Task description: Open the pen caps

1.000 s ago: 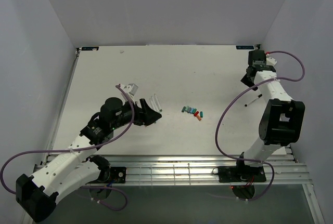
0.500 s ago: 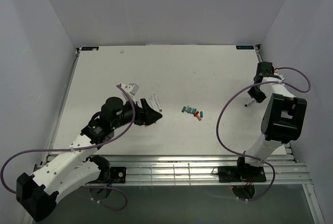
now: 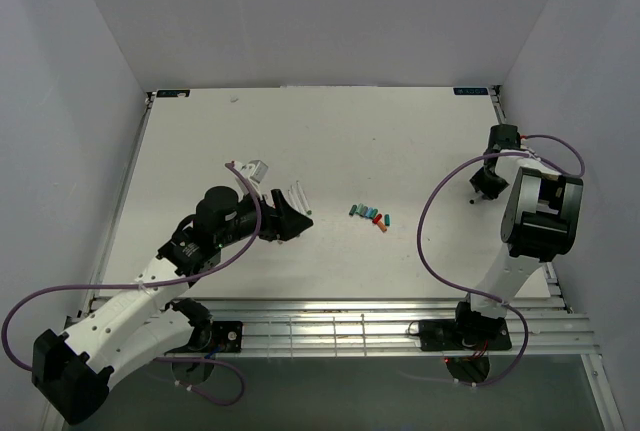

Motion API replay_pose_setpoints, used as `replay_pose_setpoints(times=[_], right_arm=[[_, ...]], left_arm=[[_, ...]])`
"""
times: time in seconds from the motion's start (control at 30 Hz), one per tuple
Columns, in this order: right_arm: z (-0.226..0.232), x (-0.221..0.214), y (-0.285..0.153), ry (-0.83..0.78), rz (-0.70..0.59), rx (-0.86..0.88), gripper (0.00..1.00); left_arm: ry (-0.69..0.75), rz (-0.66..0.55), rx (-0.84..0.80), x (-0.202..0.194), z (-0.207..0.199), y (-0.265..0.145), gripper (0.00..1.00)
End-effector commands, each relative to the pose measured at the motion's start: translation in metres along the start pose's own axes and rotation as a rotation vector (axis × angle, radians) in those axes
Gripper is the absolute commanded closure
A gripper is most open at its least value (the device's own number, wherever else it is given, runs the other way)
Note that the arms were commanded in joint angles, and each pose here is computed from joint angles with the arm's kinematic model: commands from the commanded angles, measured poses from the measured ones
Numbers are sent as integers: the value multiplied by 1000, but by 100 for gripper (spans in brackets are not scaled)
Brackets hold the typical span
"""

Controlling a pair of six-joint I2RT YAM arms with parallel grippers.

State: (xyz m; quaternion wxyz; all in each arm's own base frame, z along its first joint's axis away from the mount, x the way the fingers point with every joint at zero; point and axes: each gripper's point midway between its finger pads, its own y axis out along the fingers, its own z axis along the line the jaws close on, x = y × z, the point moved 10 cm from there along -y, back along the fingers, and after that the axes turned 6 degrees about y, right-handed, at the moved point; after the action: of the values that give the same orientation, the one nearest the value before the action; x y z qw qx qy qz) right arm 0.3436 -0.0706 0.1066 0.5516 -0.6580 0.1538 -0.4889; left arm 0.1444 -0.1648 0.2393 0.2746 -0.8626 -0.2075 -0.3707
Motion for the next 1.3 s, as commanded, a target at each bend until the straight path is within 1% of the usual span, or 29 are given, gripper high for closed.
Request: replay_pose_setpoints(times=[0.0,0.1,0.13,0.2,0.23,0.27,0.33,0.43,0.5,0.53,0.57,0.6,0.63,0.7,0.73,0.77,0.8,0.83,0.87,0.93,0.97,1.0,1.03,1.1,1.17,1.23,1.27], right_arm=[[-2,-2,8,24,1,-5,62],[-3,-5,11,26,9,-17,68],[-3,-6,12,25,11,-19,73],[-4,-7,14,27,16,-24,79],[-4,-7,14,24,21,-25,90],[-3,-9,16,22,30,-24,92],[2,-9,14,10,39,-6,92],[26,-11,-5,-82,-4,50,92],[57,-19,-37,-197,-46,162,92],[67,-23,-49,-241,-47,218,92],[87,-40,-75,-333,-57,313,92],[96,-50,-90,-409,-42,398,92],[107,-63,-116,-475,-52,493,92],[114,-81,-141,-555,-52,622,92],[113,-102,-163,-655,-24,743,92],[111,-110,-171,-684,-24,783,92],[111,-122,-184,-727,14,898,92],[101,-139,-195,-793,32,971,92],[96,-147,-199,-818,55,1022,92],[84,-168,-218,-889,120,1202,92],[72,-180,-212,-925,172,1218,92],[66,-188,-213,-943,197,1237,92],[60,-198,-223,-969,206,1309,92],[43,-218,-217,-990,285,1336,92],[36,-235,-226,-1024,303,1397,92],[26,-252,-226,-1042,356,1407,92],[28,-255,-230,-1038,342,1441,92]], left_arm=[[4,-7,-12,0,0,1,18],[4,-7,-12,1,0,1,18],[4,-5,-12,1,0,1,18],[2,-2,-16,1,0,1,18],[1,-4,-15,1,0,1,18],[1,-4,-15,1,0,1,18],[-2,-4,-14,1,0,1,18],[-11,-2,-12,2,-1,2,18],[-21,0,-9,6,-3,4,17],[-27,4,-8,7,-4,5,17],[-37,21,4,7,-2,9,17],[-45,21,1,11,-4,11,17],[-53,35,-1,12,-5,13,17],[-69,57,2,15,-6,19,17],[-83,69,10,15,-5,21,18],[-92,73,15,16,-6,22,18],[-105,83,22,16,-5,25,18],[-126,83,23,15,-5,26,18],[-139,84,12,15,-6,26,18],[-161,73,-16,13,-7,28,18],[-186,74,-24,13,-7,28,18],[-197,75,-29,12,-8,29,18],[-214,80,-15,11,-6,32,18],[-271,89,16,7,-2,36,18],[-288,91,0,3,1,41,18],[-316,79,-45,3,-1,44,18],[-323,77,-56,1,0,46,18]])
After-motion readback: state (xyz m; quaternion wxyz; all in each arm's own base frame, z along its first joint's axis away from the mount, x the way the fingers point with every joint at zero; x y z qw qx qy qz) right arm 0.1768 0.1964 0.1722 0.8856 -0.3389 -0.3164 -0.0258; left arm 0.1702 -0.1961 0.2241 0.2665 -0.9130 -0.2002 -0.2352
